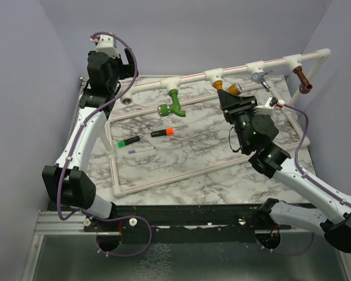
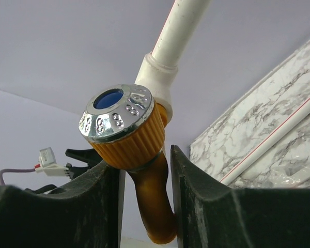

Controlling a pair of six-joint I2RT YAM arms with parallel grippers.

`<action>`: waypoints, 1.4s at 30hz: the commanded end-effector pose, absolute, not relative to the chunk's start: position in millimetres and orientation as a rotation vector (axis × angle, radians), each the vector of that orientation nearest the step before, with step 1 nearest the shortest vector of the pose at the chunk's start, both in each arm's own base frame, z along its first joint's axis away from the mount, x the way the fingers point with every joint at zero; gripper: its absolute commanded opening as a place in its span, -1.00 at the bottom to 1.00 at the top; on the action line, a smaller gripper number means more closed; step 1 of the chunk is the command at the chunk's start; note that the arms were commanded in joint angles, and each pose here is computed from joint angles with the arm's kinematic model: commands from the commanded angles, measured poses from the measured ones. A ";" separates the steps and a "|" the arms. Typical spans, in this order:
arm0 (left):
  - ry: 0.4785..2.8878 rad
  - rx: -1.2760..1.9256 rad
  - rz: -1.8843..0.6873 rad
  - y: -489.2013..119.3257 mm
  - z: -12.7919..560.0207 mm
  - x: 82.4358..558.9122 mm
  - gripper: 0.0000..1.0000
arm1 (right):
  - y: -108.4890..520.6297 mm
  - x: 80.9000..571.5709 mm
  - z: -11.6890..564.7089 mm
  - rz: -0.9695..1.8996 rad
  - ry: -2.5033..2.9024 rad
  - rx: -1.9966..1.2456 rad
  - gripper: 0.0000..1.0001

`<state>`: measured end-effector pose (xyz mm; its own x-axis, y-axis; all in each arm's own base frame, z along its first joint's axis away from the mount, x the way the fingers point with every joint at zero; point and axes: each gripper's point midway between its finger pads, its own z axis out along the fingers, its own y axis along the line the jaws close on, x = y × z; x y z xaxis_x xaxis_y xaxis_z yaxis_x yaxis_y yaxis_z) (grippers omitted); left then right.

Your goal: Install the water faucets

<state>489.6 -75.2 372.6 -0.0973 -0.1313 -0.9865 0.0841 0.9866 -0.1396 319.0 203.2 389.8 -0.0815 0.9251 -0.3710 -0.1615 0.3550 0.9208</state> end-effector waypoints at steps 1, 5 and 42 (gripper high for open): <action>1.998 0.007 -0.174 -90.5 251.7 483.1 0.98 | 212.6 301.8 391.3 1.218 1.353 0.875 -0.37; 1.999 0.007 -0.173 -90.5 251.0 483.2 0.98 | 202.1 297.4 392.6 1.153 1.343 0.815 0.10; 2.002 0.009 -0.178 -91.4 250.0 483.4 0.98 | 146.9 242.7 435.1 -0.097 1.139 -0.767 0.52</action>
